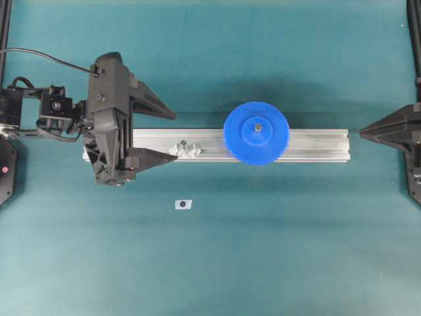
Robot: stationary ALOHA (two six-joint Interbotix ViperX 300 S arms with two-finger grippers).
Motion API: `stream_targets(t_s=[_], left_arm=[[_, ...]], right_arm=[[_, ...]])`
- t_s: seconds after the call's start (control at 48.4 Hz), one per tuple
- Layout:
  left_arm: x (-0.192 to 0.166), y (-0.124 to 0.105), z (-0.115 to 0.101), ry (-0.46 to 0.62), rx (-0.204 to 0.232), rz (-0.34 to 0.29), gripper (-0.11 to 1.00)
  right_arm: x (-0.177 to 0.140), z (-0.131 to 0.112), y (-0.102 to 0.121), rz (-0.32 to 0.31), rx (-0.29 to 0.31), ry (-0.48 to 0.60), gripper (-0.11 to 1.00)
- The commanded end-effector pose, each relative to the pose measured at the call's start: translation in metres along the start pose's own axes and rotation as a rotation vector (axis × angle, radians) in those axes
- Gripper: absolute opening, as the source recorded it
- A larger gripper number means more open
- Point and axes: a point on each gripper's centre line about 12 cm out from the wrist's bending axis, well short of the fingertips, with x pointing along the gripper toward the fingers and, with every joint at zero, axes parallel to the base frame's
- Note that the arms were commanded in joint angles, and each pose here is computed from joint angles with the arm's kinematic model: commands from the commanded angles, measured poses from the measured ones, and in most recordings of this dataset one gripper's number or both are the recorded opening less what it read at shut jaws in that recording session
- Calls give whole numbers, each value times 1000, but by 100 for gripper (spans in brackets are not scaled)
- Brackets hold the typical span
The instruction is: Find the location of the shaft and insert the large gear.
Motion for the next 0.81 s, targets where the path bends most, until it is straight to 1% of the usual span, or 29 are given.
stream_targets(t_s=[0.0,0.786], left_arm=[[-3,-1,9,-32,4,-4,90],[-2,-1,8,-29,3,-4,90]], right_arm=[[0,5,0,1,14,-14,5],[0,4,0,1,14,-12,5]])
